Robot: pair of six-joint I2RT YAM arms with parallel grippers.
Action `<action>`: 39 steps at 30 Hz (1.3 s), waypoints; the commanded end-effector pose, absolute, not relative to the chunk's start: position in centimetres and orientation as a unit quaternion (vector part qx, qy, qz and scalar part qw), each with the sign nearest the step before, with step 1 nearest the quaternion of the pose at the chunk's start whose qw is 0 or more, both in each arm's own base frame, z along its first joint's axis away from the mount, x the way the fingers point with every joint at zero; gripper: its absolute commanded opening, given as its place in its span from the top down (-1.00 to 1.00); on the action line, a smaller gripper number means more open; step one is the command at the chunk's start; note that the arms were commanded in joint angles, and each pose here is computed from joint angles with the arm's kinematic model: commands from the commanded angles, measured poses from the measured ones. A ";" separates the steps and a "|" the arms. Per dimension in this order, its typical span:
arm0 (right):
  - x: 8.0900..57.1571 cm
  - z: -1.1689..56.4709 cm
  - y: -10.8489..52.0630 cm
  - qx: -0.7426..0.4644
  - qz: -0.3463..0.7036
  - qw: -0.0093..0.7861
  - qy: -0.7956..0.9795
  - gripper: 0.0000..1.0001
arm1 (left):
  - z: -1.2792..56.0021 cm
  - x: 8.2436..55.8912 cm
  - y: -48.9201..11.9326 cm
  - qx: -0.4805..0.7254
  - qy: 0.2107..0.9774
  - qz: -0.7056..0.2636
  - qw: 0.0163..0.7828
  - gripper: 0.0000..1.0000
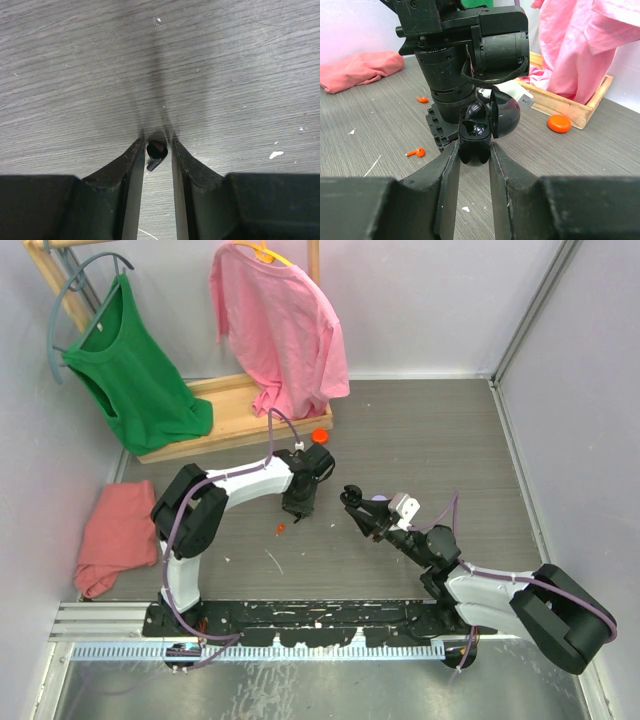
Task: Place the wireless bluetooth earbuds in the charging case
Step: Pick up the earbud from the center of the board.
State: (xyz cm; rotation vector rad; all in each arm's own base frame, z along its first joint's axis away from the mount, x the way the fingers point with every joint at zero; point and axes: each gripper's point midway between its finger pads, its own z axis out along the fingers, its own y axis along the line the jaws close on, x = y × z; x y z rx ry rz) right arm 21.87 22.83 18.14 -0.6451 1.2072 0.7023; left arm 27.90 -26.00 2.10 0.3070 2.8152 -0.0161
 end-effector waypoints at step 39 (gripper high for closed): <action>21.9 22.6 24.2 -0.299 0.340 0.745 0.490 0.98 | 23.5 27.0 -29.0 0.059 0.845 -0.339 0.409 0.76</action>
